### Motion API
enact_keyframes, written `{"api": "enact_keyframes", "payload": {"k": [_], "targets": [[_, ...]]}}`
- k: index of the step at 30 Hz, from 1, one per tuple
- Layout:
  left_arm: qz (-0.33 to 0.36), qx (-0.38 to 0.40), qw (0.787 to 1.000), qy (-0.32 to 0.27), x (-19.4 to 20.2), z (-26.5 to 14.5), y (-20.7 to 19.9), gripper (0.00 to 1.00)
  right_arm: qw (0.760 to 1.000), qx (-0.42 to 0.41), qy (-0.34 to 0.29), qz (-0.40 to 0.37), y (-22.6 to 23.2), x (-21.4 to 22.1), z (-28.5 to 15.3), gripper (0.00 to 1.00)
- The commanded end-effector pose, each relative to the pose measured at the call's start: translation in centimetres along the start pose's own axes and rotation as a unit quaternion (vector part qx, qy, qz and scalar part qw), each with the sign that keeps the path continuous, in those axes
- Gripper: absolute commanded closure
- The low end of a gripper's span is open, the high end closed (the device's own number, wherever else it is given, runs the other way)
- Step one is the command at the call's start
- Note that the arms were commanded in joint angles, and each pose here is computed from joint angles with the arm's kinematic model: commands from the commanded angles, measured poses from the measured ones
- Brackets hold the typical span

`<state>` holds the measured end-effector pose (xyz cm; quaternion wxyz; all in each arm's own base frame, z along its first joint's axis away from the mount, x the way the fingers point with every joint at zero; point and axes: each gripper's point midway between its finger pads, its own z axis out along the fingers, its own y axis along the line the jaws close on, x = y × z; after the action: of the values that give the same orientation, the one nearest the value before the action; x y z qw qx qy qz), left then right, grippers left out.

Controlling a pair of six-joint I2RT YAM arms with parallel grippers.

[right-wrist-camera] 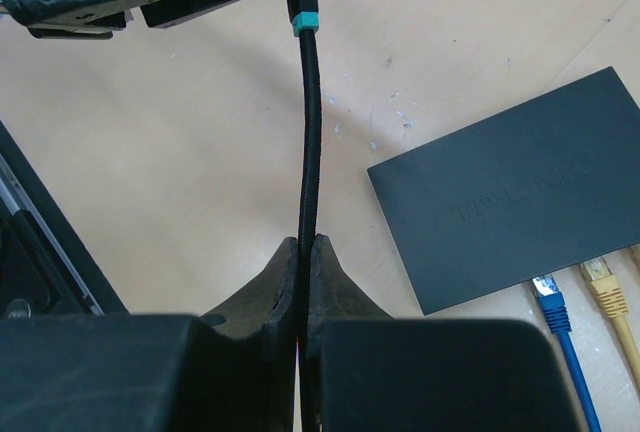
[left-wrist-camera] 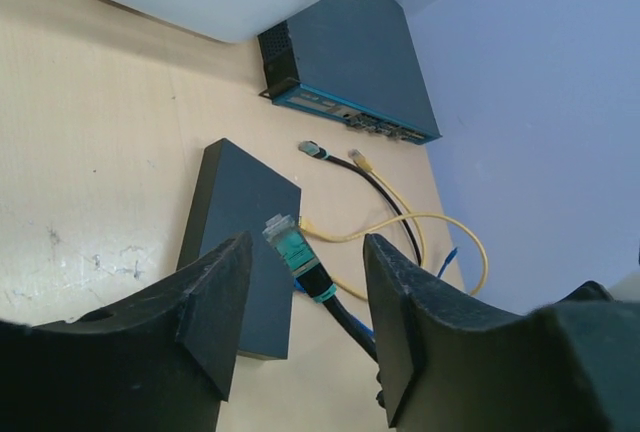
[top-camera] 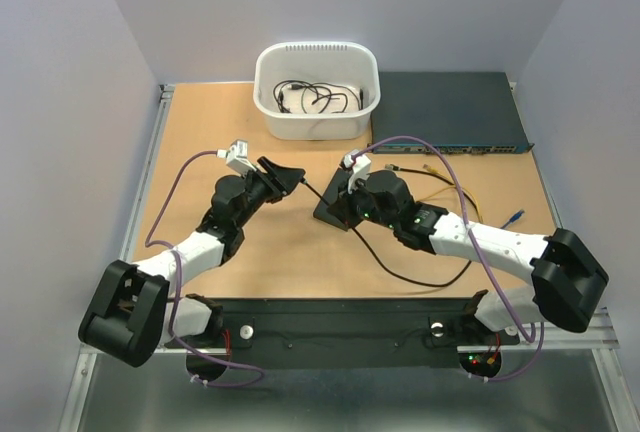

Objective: Insert the plug into the switch port

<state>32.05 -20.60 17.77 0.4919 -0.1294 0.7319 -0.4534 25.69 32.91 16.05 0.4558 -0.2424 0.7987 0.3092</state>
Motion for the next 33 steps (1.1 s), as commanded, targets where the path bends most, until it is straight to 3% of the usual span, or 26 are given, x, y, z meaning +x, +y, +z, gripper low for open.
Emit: {"api": "enact_keyframes", "payload": {"k": [1, 4, 15, 17, 18, 19, 22, 27, 29, 33], "targets": [[-0.001, 0.058, 0.998, -0.029, -2.2, 0.8, -3.7, 0.47, 0.999, 0.001, -0.048, -0.002, 0.7, -3.2, 0.3, 1.0], [-0.004, 0.059, 0.998, -0.024, -1.9, 1.2, -3.8, 0.59, 0.999, 0.001, -0.049, -0.004, 0.7, -3.2, 0.3, 1.0], [0.0, 0.066, 0.998, -0.016, -1.5, 1.7, -3.9, 0.86, 0.995, 0.027, -0.1, -0.007, 0.1, -5.0, -1.7, 0.98], [0.008, 0.071, 0.997, -0.017, -1.6, 1.8, -4.0, 0.89, 0.993, 0.034, -0.112, -0.005, -0.1, -5.6, -2.3, 0.85], [0.012, 0.079, 0.997, -0.019, -1.7, 1.7, -4.4, 0.9, 0.992, 0.038, -0.118, -0.006, -0.2, -5.9, -2.6, 0.73], [0.017, 0.086, 0.996, -0.021, -1.8, 1.6, -4.6, 0.91, 0.991, 0.043, -0.124, -0.005, -0.4, -6.2, -3.0, 0.48], [0.038, 0.126, 0.991, -0.037, -2.2, 0.9, -6.0, 0.97, 0.985, 0.06, -0.164, 0.0, -0.8, -8.2, -5.3, 0.28], [0.068, 0.23, 0.97, -0.05, -1.9, -1.2, -9.0, 1.0, 0.968, 0.001, -0.251, -0.007, 1.3, -11.4, -10.1, 0.23], [0.078, 0.294, 0.951, -0.056, -2.0, -2.7, -11.2, 1.0, 0.953, -0.033, -0.3, -0.011, 2.3, -12.6, -12.6, 0.21], [0.106, 0.42, 0.898, -0.078, -2.4, -6.7, -15.7, 1.0, 0.943, -0.106, -0.313, -0.032, 5.1, -13.3, -14.2, 0.26]]}}
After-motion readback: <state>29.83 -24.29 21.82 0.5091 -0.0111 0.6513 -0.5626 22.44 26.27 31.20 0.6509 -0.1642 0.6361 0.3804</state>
